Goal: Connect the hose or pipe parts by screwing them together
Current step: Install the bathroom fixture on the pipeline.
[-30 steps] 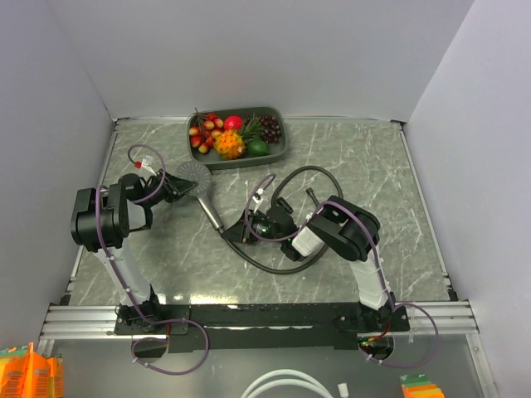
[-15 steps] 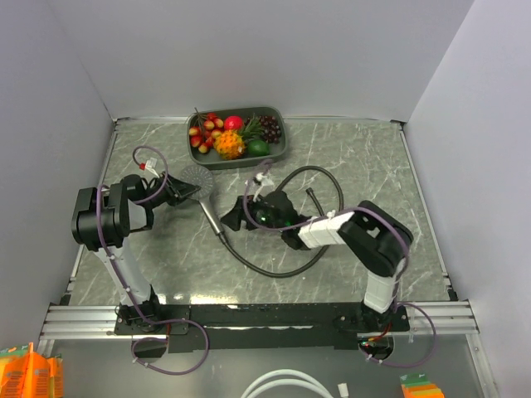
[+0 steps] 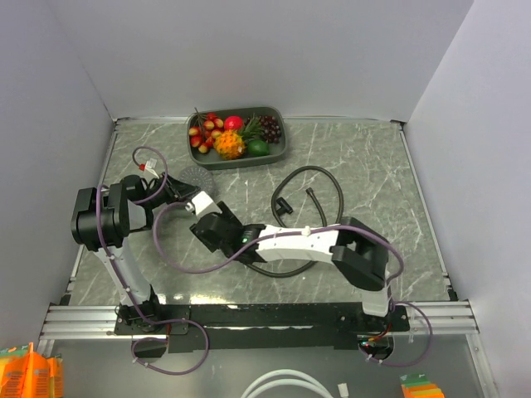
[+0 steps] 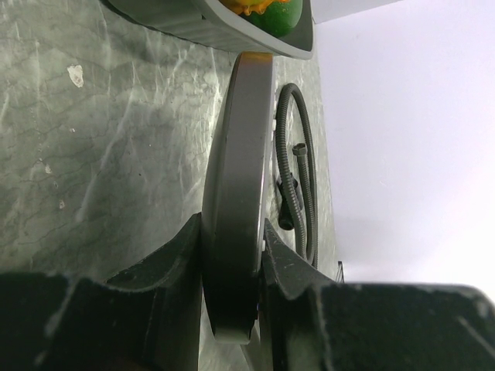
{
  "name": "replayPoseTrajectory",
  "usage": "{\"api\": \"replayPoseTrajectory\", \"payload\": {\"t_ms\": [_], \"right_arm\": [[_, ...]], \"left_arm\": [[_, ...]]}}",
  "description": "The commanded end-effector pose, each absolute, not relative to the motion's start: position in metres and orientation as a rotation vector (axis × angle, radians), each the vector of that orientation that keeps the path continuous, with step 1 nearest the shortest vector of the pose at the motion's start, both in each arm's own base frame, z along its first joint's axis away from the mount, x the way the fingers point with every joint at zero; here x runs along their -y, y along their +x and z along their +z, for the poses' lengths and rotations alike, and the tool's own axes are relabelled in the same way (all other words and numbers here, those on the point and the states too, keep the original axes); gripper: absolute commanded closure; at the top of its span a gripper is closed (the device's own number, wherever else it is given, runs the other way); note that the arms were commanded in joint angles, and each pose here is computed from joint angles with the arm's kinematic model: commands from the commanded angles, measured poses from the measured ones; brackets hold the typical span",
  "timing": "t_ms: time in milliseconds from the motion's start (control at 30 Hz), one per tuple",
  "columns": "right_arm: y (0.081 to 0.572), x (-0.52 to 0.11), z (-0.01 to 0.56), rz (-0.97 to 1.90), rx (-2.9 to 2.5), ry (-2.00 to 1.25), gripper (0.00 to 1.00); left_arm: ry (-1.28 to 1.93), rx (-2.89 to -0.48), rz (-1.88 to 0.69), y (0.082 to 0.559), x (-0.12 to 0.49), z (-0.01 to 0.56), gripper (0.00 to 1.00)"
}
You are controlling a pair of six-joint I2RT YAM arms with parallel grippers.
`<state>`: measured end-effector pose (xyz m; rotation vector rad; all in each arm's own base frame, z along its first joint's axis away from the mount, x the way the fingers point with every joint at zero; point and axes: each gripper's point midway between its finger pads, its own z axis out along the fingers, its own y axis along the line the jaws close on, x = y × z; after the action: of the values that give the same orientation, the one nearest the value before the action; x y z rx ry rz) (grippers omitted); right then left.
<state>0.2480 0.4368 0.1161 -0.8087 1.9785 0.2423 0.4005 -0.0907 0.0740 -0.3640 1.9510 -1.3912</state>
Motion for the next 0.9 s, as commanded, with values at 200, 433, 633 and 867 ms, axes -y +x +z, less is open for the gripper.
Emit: {"api": "replayPoseTrajectory", "payload": {"t_ms": [200, 433, 633, 867], "right_arm": [[0.249, -0.425, 0.086, -0.075, -1.996, -0.926, 0.29], [0.242, -0.434, 0.070, -0.010, -2.031, -0.928, 0.30], [0.241, -0.432, 0.051, -0.035, -2.060, -0.937, 0.34], [0.246, -0.434, 0.041, -0.028, -2.075, -0.914, 0.43]], "left_arm": [[-0.292, -1.914, -1.393, 0.402, 0.091, 0.086, 0.99], [-0.291, -1.913, -1.393, 0.402, 0.091, 0.087, 0.99], [-0.289, -1.913, -1.391, 0.402, 0.091, 0.087, 0.99], [-0.287, -1.914, -1.397, 0.401, 0.092, 0.087, 0.99]]}}
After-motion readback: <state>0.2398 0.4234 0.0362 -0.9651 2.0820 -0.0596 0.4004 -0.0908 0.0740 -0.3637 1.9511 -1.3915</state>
